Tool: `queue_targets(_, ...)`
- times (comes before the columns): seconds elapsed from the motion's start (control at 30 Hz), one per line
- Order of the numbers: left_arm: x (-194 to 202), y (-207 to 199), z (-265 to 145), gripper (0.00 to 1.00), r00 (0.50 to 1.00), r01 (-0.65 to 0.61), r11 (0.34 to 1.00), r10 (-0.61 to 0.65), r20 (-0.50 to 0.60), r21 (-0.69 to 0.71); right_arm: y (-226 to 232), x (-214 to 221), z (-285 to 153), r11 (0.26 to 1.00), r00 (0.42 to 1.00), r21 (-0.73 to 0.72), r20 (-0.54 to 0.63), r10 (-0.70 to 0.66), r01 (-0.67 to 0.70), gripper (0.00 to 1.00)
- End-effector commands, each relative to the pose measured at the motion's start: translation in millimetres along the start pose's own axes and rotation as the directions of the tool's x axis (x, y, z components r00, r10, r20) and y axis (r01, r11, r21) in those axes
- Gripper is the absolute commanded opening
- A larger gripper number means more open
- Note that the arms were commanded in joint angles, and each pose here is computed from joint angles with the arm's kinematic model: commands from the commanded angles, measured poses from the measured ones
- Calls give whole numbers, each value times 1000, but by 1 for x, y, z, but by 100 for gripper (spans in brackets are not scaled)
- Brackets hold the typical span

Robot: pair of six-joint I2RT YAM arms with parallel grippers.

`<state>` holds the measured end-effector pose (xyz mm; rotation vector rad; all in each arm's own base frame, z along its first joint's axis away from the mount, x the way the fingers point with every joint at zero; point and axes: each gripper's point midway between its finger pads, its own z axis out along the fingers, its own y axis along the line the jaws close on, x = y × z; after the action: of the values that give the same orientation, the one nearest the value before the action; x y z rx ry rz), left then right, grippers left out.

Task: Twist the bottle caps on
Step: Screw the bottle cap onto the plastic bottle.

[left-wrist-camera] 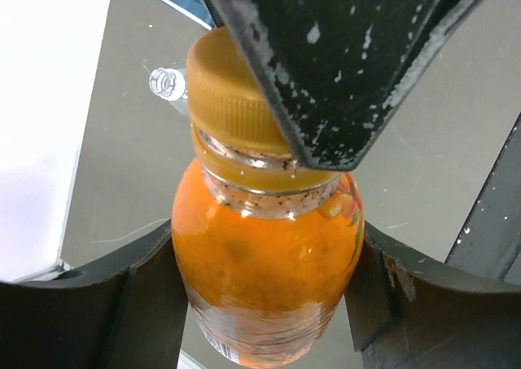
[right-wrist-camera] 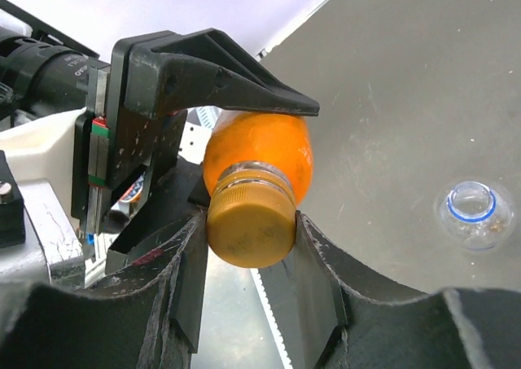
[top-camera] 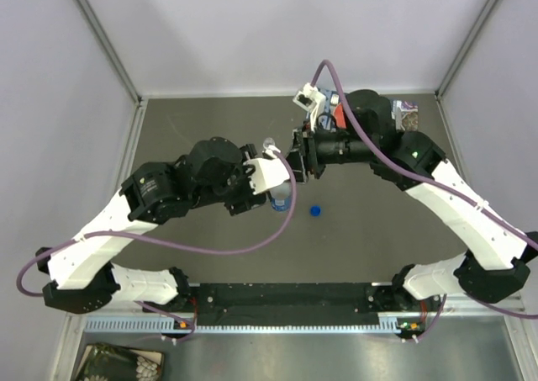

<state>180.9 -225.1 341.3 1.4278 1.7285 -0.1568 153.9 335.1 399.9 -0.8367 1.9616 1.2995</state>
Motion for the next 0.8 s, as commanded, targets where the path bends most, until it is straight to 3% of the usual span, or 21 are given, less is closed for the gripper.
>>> queue_targets(0.0, -125, 41, -3, 15, 881, 144, 983, -75, 467, -114, 48, 20, -6, 981, 992, -189, -125, 25, -49, 45)
queue_targets(0.27, -129, 41, -10, 12, 845, 265, 962, -201, 495, -61, 57, -6, -18, 985, 999, -170, -23, -31, 27, 52)
queue_targets(0.43, -131, 46, -17, 11, 815, 330, 944, -273, 511, -22, 63, -23, -26, 983, 996, -158, 36, -87, 92, 65)
queue_targets(0.63, -139, 47, -30, 11, 776, 359, 932, -325, 541, 45, 52, -51, -38, 981, 976, -38, 116, -187, 192, 84)
queue_targets(0.77, -145, 44, -44, 12, 743, 361, 926, -358, 566, 112, 45, -72, -47, 973, 959, 15, 167, -228, 229, 88)
